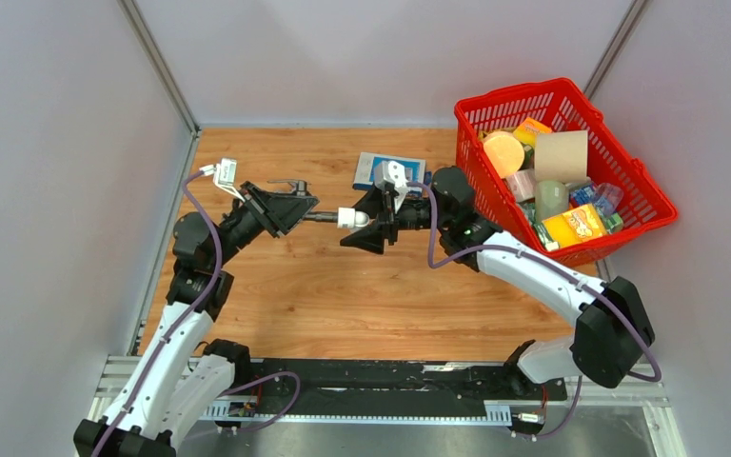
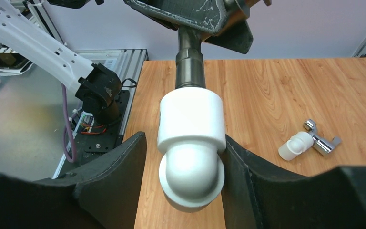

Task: Install the water faucets

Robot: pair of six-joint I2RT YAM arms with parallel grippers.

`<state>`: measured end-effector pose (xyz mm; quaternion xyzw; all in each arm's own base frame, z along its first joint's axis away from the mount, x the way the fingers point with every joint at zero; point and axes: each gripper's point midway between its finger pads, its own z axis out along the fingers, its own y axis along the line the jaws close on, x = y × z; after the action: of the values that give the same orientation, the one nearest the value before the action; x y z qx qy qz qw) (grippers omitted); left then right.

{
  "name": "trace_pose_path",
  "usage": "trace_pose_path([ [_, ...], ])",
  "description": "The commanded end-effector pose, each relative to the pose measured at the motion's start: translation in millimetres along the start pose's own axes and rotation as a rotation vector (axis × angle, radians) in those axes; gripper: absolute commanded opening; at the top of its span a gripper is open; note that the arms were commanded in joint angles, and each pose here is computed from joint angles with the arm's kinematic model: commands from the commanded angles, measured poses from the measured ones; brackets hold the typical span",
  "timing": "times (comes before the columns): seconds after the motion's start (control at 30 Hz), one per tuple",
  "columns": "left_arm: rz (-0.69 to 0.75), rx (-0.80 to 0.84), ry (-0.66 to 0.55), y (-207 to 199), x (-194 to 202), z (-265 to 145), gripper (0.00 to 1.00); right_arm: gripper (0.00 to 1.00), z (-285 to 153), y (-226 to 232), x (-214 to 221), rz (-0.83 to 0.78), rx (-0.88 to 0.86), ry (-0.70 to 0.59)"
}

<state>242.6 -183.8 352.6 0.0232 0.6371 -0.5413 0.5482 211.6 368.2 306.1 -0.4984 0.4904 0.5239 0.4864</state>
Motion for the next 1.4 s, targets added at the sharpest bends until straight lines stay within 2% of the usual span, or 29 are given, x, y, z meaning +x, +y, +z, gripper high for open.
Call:
trace_pose_path([
  [0.0, 0.055, 0.077, -0.049, -34.3, -26.4, 0.5, 0.00, 0.56, 8.8, 1.3, -26.7, -0.104, -0.033, -0.037],
  [0.1, 0.071, 0.065, -0.051, -33.8, -28.1, -0.2, 0.00, 0.50, 9.7, -0.3, -25.1, -0.106, -0.029, -0.027],
  [0.2, 0.081, 0.066, -0.061, -37.8, -32.3, -1.0, 0.00, 0.39, 9.6, -1.8, -22.3, -0.102, -0.023, -0.016],
  [0.37, 0.065, -0.019, -0.025, -25.1, -27.3, -3.0, 0.00, 0.00, 9.9, -5.2, -21.5, -0.117, -0.003, -0.011],
  [0.53, -0.039, -0.132, -0.055, -9.4, -29.9, -6.1, 0.00, 0.00, 9.9, -20.9, -18.3, -0.262, 0.130, 0.012],
  [0.83, -0.222, -0.354, -0.004, 39.3, -2.8, -11.9, 0.00, 0.00, -9.0, -35.9, -25.9, -0.742, 0.476, 0.003],
  [1.03, -0.326, -0.399, -0.026, 59.6, 10.6, -12.2, 0.00, 0.00, -12.4, -32.6, -31.5, -0.924, 0.598, 0.042],
  [1.17, -0.312, -0.399, -0.040, 60.1, 1.3, -11.0, 0.00, 0.00, -28.7, -45.6, -18.0, -0.984, 0.720, 0.113],
  [1.27, -0.269, -0.369, -0.057, 52.6, -15.2, -12.0, 0.00, 0.00, -20.4, -34.5, -2.1, -0.926, 0.594, 0.133],
  [1.37, -0.209, -0.256, -0.047, 30.4, -24.4, -8.1, 0.00, 0.00, -13.7, -17.2, 4.3, -0.821, 0.464, 0.099],
])
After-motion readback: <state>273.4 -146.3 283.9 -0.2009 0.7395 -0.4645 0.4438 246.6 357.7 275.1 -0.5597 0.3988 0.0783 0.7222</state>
